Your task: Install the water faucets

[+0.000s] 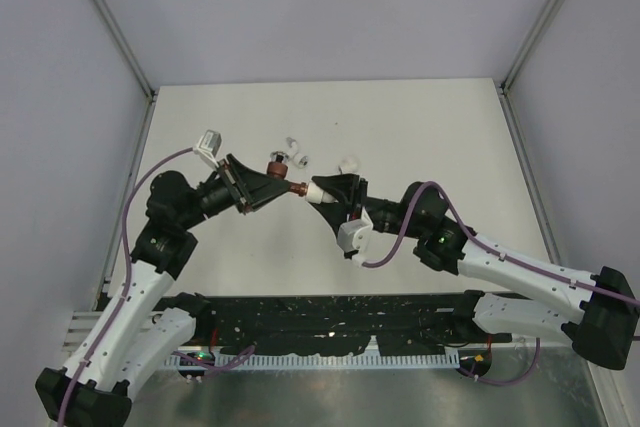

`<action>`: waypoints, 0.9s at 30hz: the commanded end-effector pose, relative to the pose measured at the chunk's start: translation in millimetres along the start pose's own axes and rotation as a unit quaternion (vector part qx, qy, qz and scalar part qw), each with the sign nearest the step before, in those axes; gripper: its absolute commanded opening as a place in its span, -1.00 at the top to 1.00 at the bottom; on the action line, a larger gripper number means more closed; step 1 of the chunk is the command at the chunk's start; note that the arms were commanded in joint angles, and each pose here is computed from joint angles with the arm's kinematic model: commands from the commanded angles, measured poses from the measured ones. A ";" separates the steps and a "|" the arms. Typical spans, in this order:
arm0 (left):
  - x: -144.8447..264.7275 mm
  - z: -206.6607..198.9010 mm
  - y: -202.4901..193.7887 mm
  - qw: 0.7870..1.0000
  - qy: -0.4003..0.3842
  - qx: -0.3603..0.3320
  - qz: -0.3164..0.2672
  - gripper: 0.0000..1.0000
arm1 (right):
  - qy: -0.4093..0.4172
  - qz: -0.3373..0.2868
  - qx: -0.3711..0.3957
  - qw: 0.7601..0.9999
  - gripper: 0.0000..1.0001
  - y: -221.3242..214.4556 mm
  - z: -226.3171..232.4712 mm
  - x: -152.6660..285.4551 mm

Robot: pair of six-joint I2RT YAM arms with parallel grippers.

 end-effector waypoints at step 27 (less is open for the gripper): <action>65.3 -73.1 -13.3 0.670 -0.253 -0.679 -0.160 1.00 | 0.168 -0.116 -0.703 0.681 0.86 45.0 -43.1 -52.1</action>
Point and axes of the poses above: each gripper's point midway between its finger pads, its own x axis back along the fingers, its own z axis along the line the jaws close on, y = z × x, the point moved 7 cm from there along x, back along the fingers, and after that the axes turned 4 degrees about -x, right-handed, at the moved point
